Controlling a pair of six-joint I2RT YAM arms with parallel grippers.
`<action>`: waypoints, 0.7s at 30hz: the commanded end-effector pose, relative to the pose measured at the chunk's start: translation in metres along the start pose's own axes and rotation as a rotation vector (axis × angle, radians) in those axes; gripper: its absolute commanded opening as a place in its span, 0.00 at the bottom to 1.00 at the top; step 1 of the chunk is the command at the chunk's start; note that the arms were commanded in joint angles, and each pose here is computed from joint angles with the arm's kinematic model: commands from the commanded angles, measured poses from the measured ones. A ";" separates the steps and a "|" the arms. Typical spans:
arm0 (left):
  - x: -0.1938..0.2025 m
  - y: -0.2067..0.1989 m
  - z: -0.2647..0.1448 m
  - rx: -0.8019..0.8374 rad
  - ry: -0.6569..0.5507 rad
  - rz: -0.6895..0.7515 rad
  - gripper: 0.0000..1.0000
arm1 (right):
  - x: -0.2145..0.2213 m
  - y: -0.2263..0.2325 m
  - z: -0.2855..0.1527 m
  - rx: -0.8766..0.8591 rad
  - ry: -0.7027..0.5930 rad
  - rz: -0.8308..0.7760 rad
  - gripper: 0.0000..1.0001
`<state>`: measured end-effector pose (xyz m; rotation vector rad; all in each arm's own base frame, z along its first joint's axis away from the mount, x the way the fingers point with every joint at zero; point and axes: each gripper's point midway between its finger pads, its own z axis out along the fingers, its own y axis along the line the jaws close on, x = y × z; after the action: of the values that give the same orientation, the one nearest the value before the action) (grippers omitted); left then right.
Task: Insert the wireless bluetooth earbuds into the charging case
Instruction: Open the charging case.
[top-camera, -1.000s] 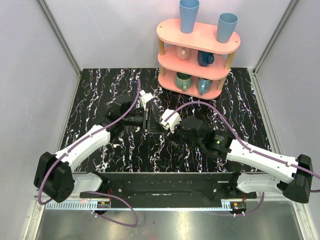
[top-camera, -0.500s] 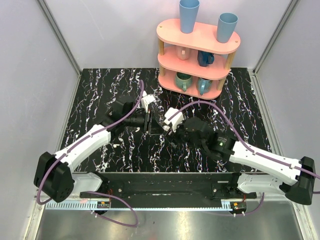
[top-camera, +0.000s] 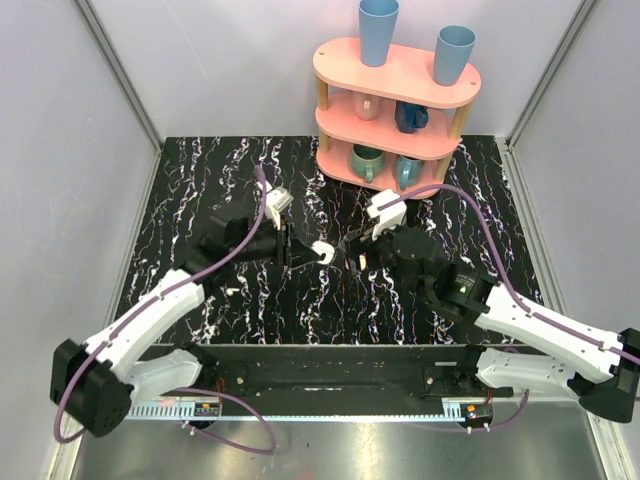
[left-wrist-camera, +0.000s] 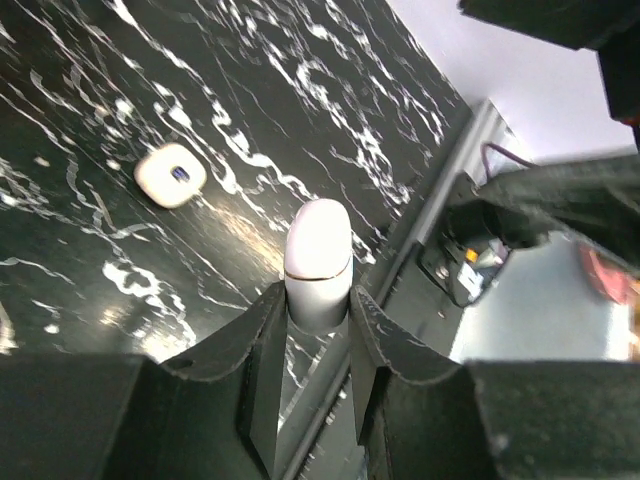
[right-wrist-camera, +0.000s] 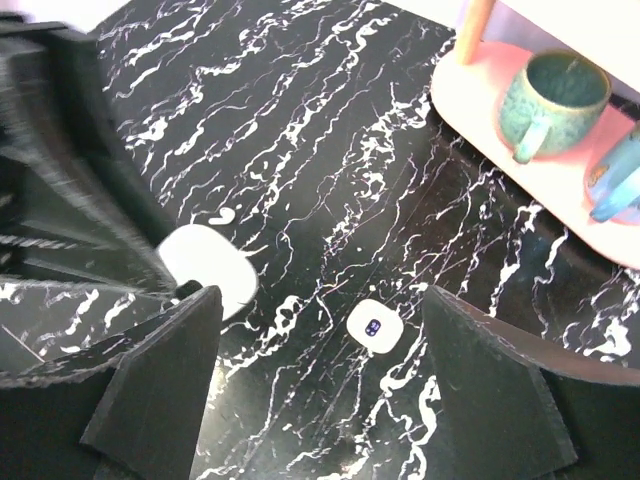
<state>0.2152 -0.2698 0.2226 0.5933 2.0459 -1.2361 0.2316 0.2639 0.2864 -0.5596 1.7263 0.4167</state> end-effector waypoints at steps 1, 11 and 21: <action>-0.032 -0.002 -0.023 -0.064 -0.226 0.216 0.00 | -0.026 -0.007 -0.001 -0.016 -0.021 0.275 0.88; -0.064 -0.020 -0.075 -0.114 -0.604 0.472 0.00 | -0.073 0.049 -0.007 -0.425 -0.030 0.463 0.78; -0.062 -0.022 -0.089 -0.054 -0.853 0.550 0.00 | -0.071 0.066 -0.003 -0.513 0.000 0.455 0.76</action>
<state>0.2199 -0.2125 0.2573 0.4945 1.3747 -0.8921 0.2104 0.3192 0.3272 -0.4870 1.8181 1.1296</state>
